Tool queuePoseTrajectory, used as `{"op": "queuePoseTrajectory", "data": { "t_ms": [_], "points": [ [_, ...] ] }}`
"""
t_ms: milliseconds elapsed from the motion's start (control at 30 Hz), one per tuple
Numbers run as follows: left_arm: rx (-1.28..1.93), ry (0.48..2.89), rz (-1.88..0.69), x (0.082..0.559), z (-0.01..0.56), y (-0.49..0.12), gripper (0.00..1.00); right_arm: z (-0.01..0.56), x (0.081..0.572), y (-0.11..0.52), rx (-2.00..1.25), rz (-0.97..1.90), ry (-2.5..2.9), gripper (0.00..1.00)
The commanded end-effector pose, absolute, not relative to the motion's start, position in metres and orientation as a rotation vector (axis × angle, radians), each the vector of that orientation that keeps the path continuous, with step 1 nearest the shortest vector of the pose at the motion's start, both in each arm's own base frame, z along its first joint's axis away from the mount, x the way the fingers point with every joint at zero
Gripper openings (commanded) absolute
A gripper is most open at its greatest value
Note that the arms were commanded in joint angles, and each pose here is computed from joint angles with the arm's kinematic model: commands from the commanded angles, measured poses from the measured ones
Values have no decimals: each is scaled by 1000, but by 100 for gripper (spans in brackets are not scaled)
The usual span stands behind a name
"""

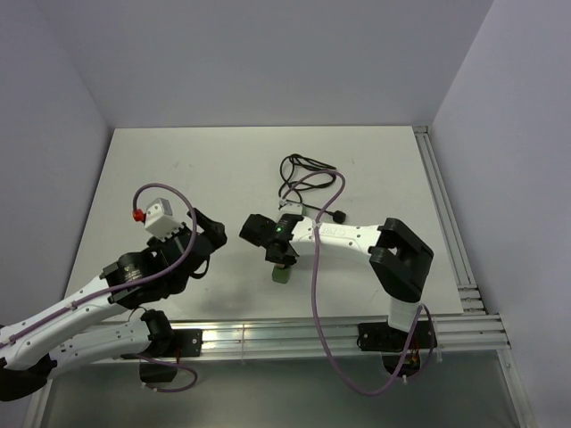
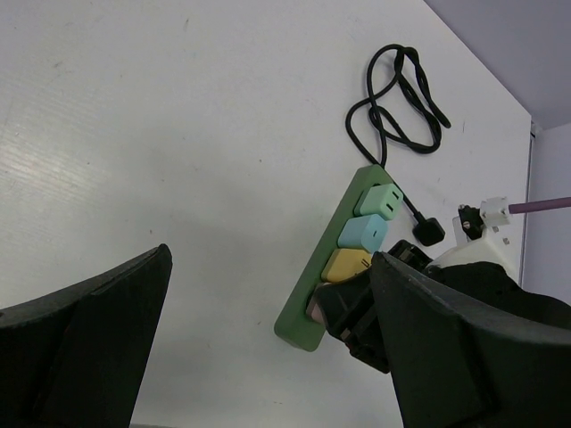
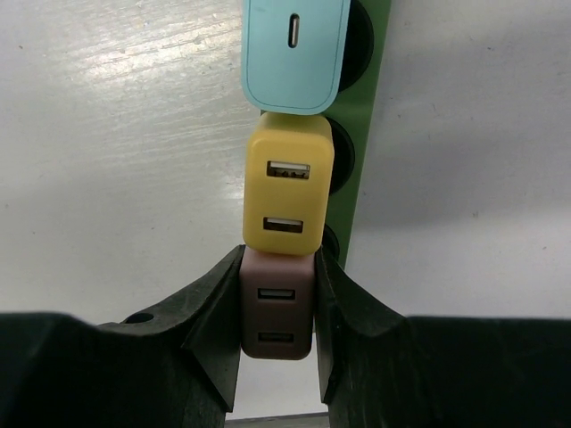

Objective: Insert the plug

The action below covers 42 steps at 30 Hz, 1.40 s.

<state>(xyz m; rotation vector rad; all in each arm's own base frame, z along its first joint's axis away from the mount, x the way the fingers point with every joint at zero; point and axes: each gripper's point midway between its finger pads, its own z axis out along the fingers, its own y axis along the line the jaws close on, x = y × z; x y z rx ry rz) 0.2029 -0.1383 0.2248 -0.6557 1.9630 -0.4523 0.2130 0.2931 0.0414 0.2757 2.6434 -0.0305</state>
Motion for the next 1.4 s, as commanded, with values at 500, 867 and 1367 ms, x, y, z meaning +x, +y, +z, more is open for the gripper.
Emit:
{"op": "queuePoseTrajectory", "data": {
  "t_ms": [500,867,1367],
  "points": [
    [-708,1939,-482,202,236,-134,99,-85,153,233,204,-431,2894,0],
    [-726,1936,-488,200,238,-131,99,-87,155,256,141,-472,2903,0],
    [-752,1937,-486,195,237,-123,98,-85,143,229,180,-432,2847,0]
  ]
}}
